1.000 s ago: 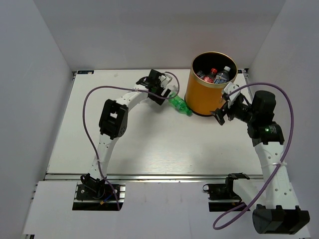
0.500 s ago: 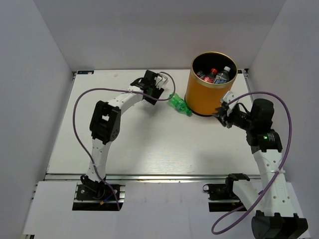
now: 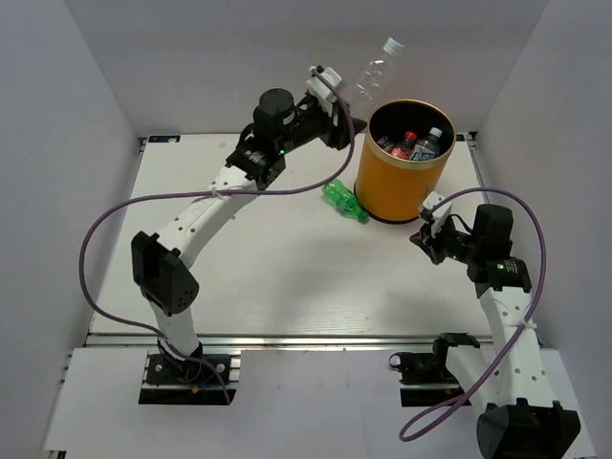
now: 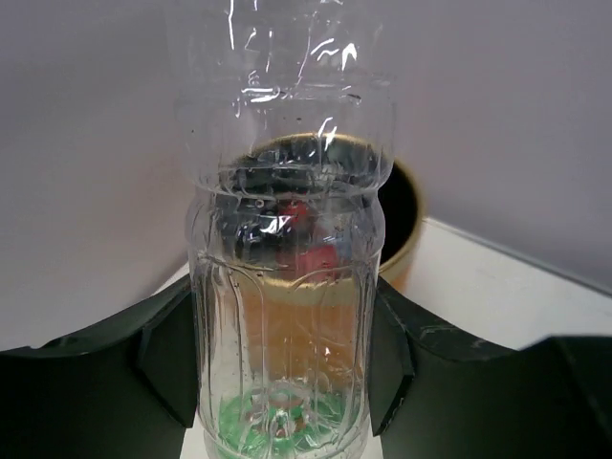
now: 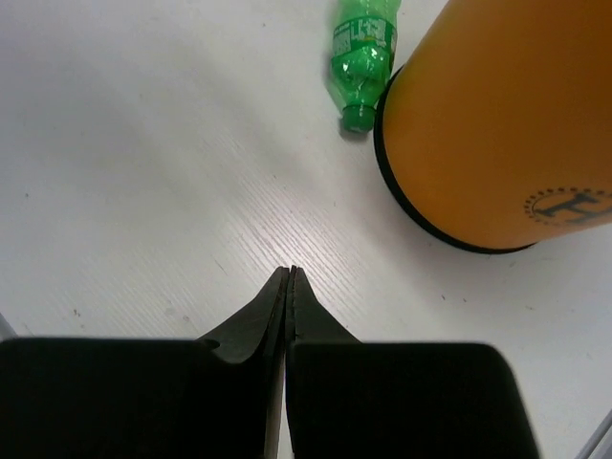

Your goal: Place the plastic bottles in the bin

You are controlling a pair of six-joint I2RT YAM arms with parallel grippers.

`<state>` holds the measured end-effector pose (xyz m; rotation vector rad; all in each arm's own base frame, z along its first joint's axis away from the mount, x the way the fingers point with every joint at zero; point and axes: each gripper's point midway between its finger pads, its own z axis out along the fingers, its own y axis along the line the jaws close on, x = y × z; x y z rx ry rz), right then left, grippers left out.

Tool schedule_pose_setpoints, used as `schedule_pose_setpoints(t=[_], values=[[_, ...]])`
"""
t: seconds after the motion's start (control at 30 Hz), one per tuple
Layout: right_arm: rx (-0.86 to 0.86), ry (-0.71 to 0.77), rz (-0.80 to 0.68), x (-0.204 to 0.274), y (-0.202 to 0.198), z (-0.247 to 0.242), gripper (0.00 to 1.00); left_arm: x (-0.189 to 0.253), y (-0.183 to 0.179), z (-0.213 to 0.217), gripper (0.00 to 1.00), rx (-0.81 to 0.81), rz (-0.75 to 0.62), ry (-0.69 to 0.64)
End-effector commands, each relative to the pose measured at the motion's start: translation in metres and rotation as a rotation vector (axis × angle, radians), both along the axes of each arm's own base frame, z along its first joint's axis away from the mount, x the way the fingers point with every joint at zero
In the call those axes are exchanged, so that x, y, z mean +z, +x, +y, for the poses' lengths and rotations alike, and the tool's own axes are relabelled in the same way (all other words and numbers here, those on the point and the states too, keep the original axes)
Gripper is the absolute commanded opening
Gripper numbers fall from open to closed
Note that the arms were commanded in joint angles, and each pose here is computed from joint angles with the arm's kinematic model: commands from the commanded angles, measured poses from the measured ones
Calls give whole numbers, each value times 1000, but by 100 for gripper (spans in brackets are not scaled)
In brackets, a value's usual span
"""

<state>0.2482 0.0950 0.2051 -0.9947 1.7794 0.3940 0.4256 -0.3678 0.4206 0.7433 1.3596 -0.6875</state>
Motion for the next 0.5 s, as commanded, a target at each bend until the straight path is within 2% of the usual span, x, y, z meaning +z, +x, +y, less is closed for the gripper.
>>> schedule_pose_setpoints(t=[0.0,0.17,0.27,0.3,0.33,0.37,0.47], values=[[17,4,-18,-3,-9,-1,0,1,-18,-40,0,-167,12,-61],[9,-5,-25,-7,-11,-6,0,4,-10,-72,0,-194,-51,-154],[9,2,-39,-5,-16,-7,0,-6,0,-95,0,-202,-33,-188],[6,4,-42,-4,-16,-8,0,9,3,-97,0,-204,-68,-213],[6,4,-44,-5,-17,-9,0,-7,7,-111,0,-216,-40,-209],[8,2,-45,-6,-18,-9,0,6,9,-112,0,-221,-59,-239],[3,4,-43,-7,-18,-11,0,6,13,-124,0,-228,-58,-281]])
